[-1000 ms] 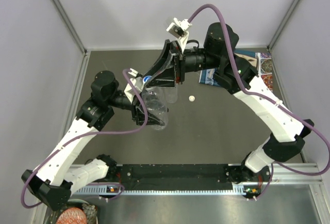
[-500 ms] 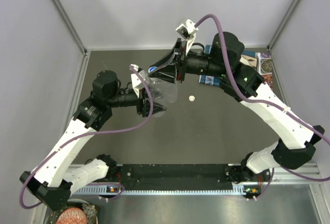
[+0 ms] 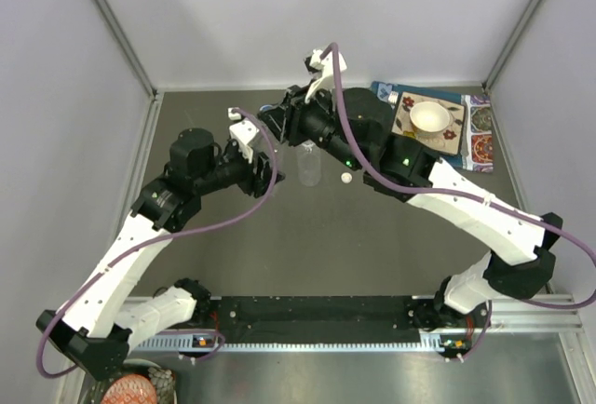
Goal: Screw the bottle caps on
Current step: Screw the bottle cap onto the plastic bottle.
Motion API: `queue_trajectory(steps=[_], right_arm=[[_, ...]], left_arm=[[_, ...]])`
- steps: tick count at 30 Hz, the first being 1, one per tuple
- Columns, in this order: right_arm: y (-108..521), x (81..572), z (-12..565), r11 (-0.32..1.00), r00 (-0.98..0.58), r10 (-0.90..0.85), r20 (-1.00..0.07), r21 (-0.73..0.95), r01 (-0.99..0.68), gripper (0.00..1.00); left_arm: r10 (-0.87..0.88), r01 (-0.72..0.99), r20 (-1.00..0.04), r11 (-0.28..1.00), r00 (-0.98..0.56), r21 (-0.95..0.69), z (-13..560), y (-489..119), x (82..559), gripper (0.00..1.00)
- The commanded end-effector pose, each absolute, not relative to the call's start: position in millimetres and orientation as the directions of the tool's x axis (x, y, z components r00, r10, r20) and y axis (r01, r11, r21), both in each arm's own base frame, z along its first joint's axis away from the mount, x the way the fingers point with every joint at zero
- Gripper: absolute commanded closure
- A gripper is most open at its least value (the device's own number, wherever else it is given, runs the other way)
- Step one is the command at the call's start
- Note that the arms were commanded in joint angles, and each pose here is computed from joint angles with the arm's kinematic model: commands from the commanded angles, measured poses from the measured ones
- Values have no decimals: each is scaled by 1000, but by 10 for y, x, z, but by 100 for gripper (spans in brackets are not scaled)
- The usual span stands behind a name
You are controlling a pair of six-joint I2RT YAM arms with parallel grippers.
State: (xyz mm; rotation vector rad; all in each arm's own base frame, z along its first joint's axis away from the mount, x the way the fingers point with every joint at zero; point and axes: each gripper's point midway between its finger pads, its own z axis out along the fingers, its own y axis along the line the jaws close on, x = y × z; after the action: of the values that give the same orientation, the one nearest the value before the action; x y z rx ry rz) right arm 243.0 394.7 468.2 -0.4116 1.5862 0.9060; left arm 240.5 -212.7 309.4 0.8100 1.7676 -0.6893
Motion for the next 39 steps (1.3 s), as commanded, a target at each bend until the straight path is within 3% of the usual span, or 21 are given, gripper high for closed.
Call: queue_trajectory(steps=[1,2,4,5,8,14,18,19,21,23,27,39], right_arm=[[3895,2463,4406,727,-301,174,-938,329,-603,85],[3834,2424,4550,709,-293,202,-935,346,-615,61],[3779,2301,4860,635,-288,258,-922,387,-669,42],[3665,2210,5077,590,-281,302,-911,410,-696,24],[3470,2090,5453,475,-288,393,-873,461,-750,1],[3081,1819,5844,313,-230,439,-869,388,-867,1],[3123,1581,5839,177,-176,353,-919,250,-952,1],[3184,1532,5787,131,-173,320,-932,224,-966,1],[3228,1427,5786,60,-163,290,-943,188,-980,6],[3317,1362,5729,-12,-180,255,-950,182,-983,18],[3436,1252,5649,-133,-221,192,-956,198,-971,26],[3603,1250,5541,-228,-276,144,-950,239,-944,36]], left_arm=[[67,758,-997,653,-35,18,3816,-2090,2550,100],[68,772,-997,635,-30,20,3813,-2115,2525,100],[64,784,-997,621,-31,16,3800,-2135,2496,100],[66,792,-997,610,-28,18,3790,-2152,2483,100],[53,828,-998,561,-31,4,3785,-2220,2404,100],[24,948,-1000,318,-16,-8,3801,-2453,2021,100],[1,999,-999,8,-33,-33,3810,-2585,1526,100],[2,989,-999,-142,-39,-39,3805,-2575,1274,100],[-6,966,-998,-251,-57,-53,3858,-2564,1093,100],[7,944,-998,-324,-67,-66,3855,-2533,971,100],[14,932,-997,-355,-71,-71,3859,-2521,934,100],[19,936,-996,-343,-84,-85,3811,-2549,984,100]])
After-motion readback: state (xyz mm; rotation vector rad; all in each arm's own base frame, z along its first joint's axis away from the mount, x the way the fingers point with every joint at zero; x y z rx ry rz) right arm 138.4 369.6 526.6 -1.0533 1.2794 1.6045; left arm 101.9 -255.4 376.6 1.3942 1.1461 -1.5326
